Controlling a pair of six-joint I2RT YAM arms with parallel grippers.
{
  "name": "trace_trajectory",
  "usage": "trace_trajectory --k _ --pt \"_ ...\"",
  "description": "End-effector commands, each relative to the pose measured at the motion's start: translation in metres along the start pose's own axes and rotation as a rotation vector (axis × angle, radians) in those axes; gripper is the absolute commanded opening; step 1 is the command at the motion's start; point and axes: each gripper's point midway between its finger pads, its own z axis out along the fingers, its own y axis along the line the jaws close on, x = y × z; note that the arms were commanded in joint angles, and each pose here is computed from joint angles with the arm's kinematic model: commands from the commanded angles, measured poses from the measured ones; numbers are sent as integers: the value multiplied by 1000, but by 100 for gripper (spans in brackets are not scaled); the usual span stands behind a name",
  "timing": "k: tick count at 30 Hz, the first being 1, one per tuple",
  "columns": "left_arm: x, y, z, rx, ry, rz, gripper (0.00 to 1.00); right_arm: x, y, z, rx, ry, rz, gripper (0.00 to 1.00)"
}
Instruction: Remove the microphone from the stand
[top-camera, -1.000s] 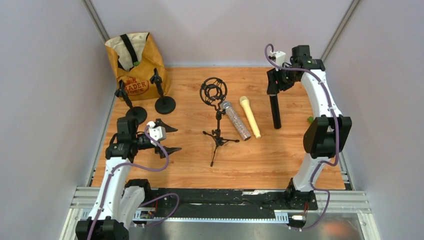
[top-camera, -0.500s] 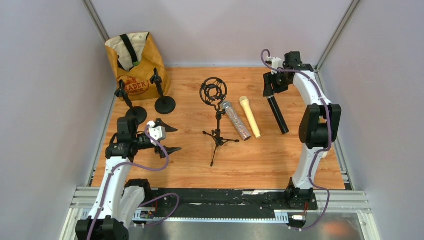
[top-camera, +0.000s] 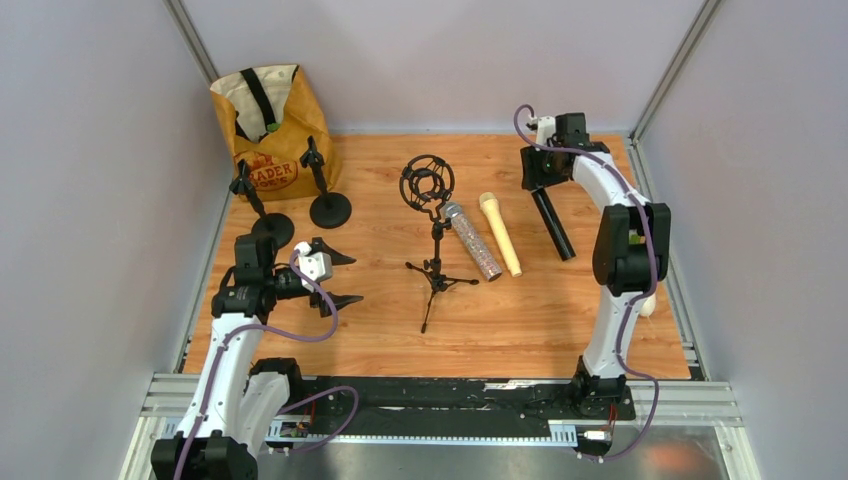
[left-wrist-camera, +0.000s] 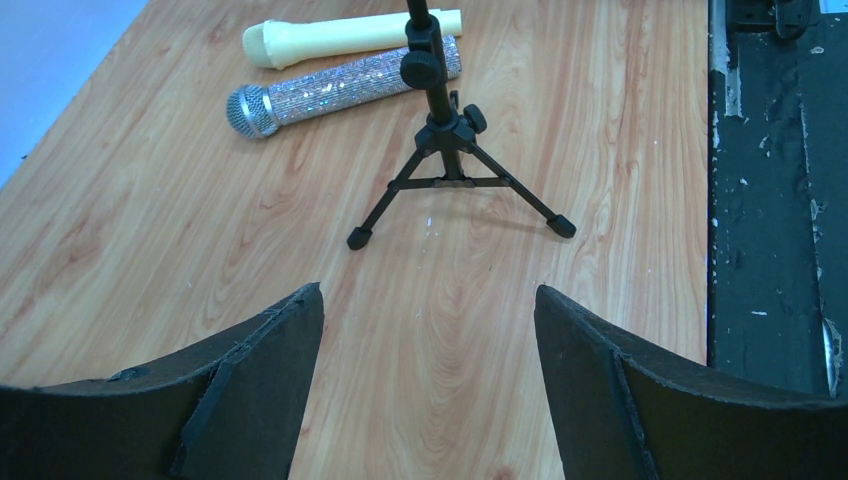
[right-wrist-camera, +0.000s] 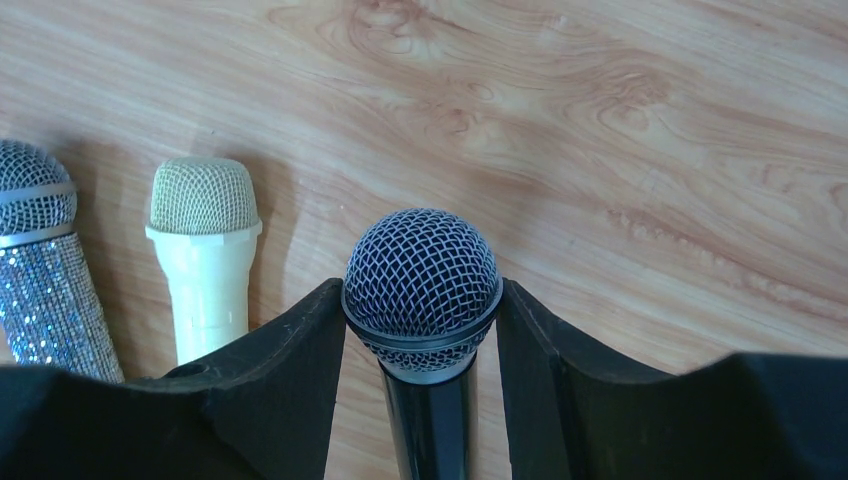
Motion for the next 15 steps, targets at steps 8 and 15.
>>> trace_trajectory --k 8,15 --pt "-3 -1 1 16 -27 20 84 15 2 62 36 35 149 0" --pt "-2 -2 2 21 -29 19 84 24 11 68 33 51 157 0"
